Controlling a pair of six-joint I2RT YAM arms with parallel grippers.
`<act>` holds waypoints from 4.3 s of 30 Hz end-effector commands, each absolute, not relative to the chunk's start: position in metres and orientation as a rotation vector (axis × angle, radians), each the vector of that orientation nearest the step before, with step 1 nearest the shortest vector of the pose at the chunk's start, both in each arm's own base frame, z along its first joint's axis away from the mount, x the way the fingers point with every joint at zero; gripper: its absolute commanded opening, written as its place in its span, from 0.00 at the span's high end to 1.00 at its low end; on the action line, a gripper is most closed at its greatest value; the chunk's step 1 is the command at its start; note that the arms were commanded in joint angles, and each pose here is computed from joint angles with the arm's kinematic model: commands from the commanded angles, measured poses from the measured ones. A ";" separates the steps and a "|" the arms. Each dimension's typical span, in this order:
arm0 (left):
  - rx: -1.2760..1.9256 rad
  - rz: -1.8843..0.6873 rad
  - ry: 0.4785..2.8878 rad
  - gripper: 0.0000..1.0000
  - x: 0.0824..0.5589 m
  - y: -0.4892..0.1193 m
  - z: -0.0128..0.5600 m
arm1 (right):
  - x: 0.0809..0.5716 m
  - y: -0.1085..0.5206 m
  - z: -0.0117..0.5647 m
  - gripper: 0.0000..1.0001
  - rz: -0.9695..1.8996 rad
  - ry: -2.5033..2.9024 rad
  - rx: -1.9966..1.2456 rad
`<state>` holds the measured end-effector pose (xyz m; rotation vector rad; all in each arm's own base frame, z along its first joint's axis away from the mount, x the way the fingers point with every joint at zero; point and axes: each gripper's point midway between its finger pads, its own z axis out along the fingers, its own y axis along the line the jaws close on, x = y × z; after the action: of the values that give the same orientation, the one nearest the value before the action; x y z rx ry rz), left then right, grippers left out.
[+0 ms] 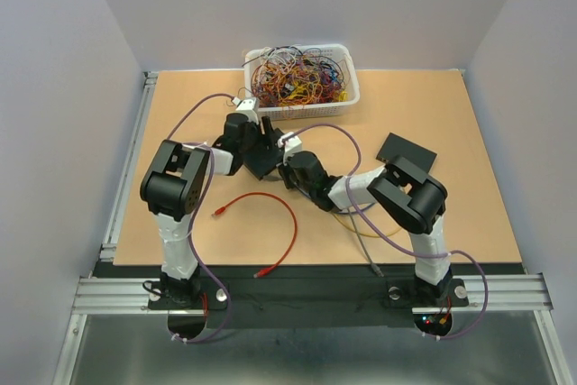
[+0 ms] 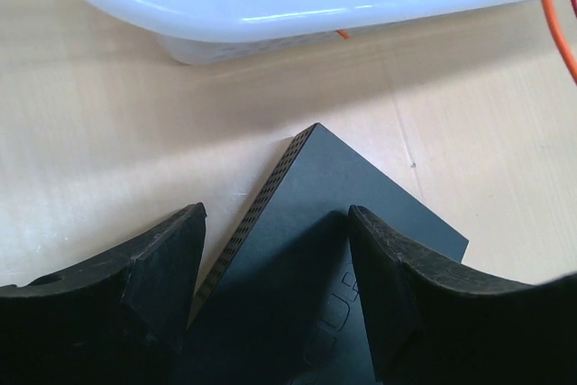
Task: Insert the plug into the switch port
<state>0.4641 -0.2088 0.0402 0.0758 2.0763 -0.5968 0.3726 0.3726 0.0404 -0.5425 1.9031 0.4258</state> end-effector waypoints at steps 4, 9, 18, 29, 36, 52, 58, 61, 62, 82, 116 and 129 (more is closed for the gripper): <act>0.175 -0.811 2.337 0.29 0.386 -0.253 -0.003 | 0.401 0.440 0.134 1.00 0.650 1.594 -0.575; 0.171 -0.792 2.349 0.29 0.386 -0.251 -0.004 | 0.404 0.447 0.137 1.00 0.620 1.566 -0.655; 0.097 -0.640 2.398 0.28 0.403 -0.234 -0.006 | 0.394 0.412 0.128 0.54 0.511 1.633 -0.642; 0.023 -0.677 2.444 0.27 0.412 -0.218 -0.010 | 0.348 0.358 0.167 0.27 0.557 1.652 -0.532; -0.024 -0.624 2.402 0.27 0.422 -0.203 0.013 | 0.307 0.367 0.154 0.26 0.657 1.710 -0.697; -0.145 -0.455 2.348 0.27 0.409 -0.142 0.046 | 0.314 0.397 0.070 0.40 0.473 1.876 -0.908; -0.175 -0.445 2.284 0.27 0.396 -0.135 0.050 | 0.318 0.400 0.058 0.43 0.440 1.891 -0.915; -0.174 -0.426 2.267 0.27 0.391 -0.130 0.051 | 0.324 0.399 0.053 0.46 0.409 1.899 -0.905; -0.178 -0.414 2.258 0.27 0.392 -0.128 0.054 | 0.326 0.400 0.051 0.47 0.402 1.901 -0.901; -0.189 -0.393 2.266 0.27 0.384 -0.123 0.050 | 0.311 0.412 0.042 0.99 0.519 1.932 -0.928; -0.212 -0.396 2.220 0.27 0.374 -0.117 0.058 | 0.326 0.429 0.024 0.49 0.522 1.961 -0.875; -0.213 -0.392 2.220 0.27 0.373 -0.117 0.056 | 0.285 0.451 0.033 1.00 0.819 1.971 -0.959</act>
<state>0.3719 -0.1164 0.0502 -0.2203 2.2524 -0.3882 0.3136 0.4405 0.0321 -0.9059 1.9497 0.6583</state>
